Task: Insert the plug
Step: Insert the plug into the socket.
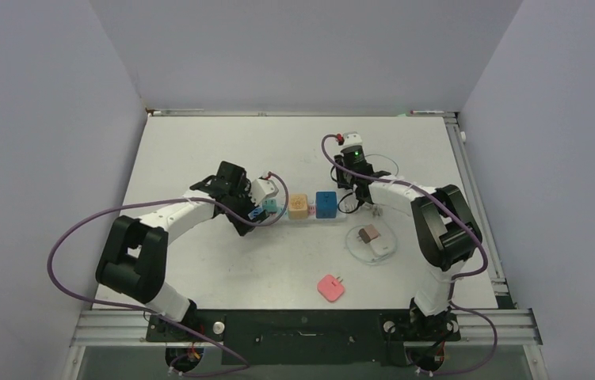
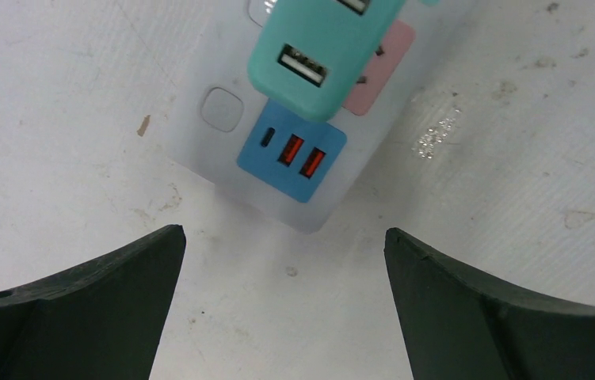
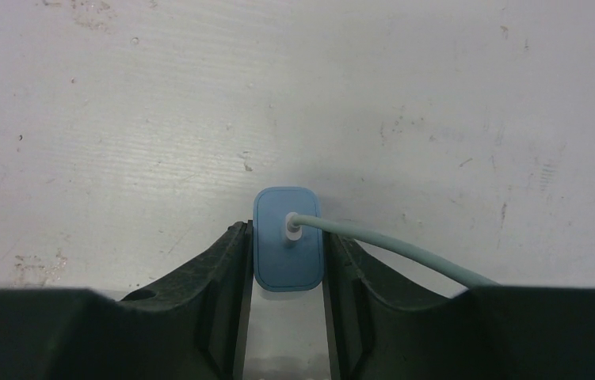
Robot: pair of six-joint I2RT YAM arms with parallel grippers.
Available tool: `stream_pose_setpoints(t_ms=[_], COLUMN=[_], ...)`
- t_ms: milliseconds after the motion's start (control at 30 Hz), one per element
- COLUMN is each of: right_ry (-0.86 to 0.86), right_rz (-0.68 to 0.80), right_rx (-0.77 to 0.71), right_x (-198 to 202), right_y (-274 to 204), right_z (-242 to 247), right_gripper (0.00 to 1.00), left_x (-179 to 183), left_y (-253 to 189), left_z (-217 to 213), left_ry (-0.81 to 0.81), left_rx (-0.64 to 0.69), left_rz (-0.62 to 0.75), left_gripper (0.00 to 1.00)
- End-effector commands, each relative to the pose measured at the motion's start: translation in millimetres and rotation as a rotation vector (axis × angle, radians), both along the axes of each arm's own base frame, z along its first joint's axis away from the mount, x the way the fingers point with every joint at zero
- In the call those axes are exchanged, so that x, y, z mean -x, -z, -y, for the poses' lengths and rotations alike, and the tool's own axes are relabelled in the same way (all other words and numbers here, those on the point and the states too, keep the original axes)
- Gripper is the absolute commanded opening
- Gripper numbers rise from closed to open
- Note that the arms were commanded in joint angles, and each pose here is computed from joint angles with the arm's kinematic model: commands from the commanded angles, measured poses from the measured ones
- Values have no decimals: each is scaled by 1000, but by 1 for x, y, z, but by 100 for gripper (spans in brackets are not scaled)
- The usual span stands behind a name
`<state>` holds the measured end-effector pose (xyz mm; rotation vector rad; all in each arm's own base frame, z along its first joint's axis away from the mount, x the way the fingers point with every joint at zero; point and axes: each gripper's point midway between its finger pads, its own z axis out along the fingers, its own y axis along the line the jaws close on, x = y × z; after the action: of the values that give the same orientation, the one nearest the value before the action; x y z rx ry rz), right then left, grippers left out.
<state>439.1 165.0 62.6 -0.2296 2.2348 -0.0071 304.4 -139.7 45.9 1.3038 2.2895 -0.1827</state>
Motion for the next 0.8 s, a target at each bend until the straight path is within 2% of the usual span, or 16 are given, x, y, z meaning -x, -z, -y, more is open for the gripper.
stream_pose_setpoints(t_ms=[0, 167, 333, 667, 767], right_ry=[-84, -147, -191, -160, -121], right_rz=[73, 67, 41, -4, 12], right_rx=[-86, -136, -121, -142, -156], right_x=[-10, 8, 31, 97, 104], right_y=[-22, -26, -22, -12, -15], right_z=[-24, -36, -49, -59, -50], right_gripper=[5, 5, 5, 5, 5], left_x=[-33, -49, -59, -98, -111], left_y=[-3, 3, 8, 6, 5], left_z=[-3, -9, -16, -24, -18], left_ry=[-57, -97, -139, -232, -245], left_rx=[-3, -30, -25, -5, 14], left_rz=[112, 126, 143, 197, 202], left_gripper=[96, 96, 96, 94, 93])
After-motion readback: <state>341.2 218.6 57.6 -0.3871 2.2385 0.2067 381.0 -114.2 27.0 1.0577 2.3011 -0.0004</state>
